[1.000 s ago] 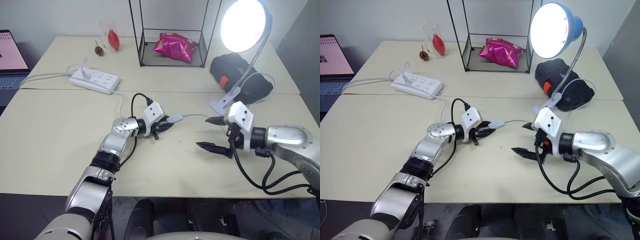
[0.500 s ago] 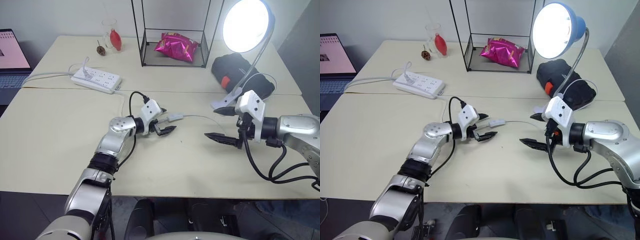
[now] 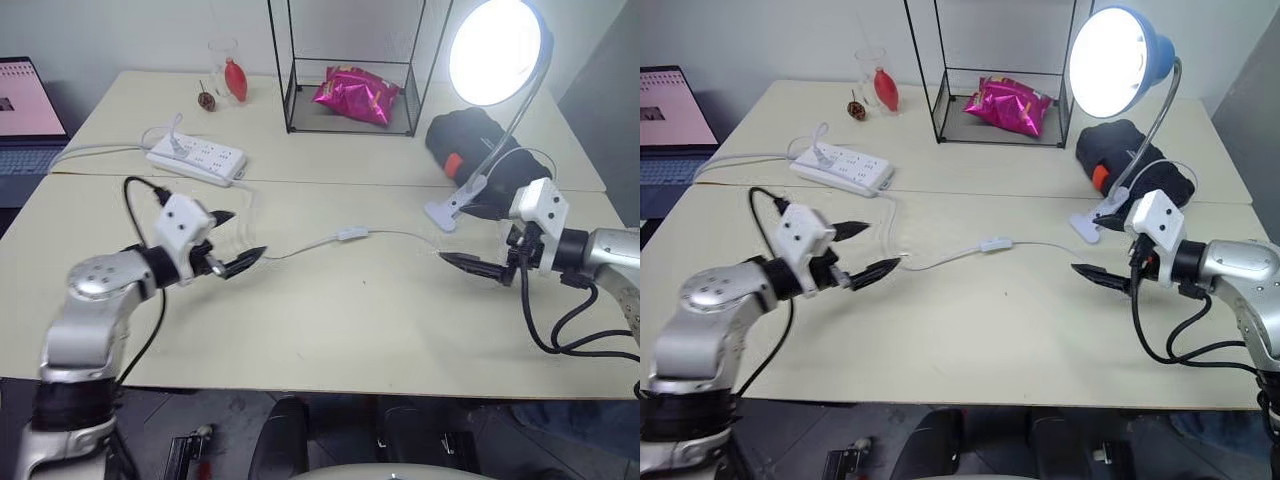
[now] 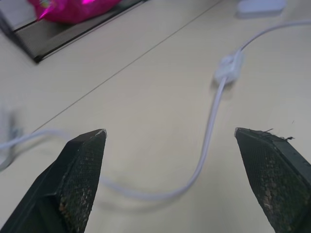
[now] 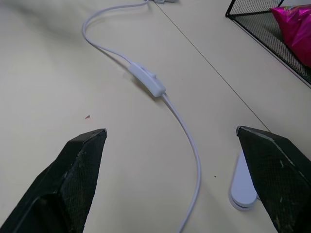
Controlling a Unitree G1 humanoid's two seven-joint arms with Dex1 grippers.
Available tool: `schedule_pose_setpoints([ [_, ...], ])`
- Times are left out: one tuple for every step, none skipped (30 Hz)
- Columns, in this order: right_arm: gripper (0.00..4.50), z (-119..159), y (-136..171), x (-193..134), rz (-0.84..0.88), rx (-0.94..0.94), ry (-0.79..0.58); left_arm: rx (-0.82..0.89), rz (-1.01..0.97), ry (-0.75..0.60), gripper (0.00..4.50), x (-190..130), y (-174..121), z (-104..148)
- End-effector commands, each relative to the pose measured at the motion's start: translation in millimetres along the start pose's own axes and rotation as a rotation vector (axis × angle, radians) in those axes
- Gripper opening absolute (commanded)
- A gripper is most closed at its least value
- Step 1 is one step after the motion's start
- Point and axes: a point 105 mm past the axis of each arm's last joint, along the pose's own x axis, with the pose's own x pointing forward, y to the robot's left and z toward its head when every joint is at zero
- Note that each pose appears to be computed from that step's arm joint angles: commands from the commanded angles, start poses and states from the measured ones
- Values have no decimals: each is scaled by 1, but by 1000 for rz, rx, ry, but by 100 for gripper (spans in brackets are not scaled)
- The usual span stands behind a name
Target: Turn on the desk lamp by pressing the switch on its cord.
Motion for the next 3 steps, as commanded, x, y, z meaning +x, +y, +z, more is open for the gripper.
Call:
schedule_pose_setpoints([
  [450, 12, -11, -10, -14, -43, -34, 14, 39, -40, 442, -14, 2, 12],
  [450, 11, -12, -10, -13, -50, -29, 16, 38, -44, 442, -17, 2, 11],
  [450, 10, -13, -10, -10, -57, -23, 19, 43, -39, 442, -19, 2, 10],
])
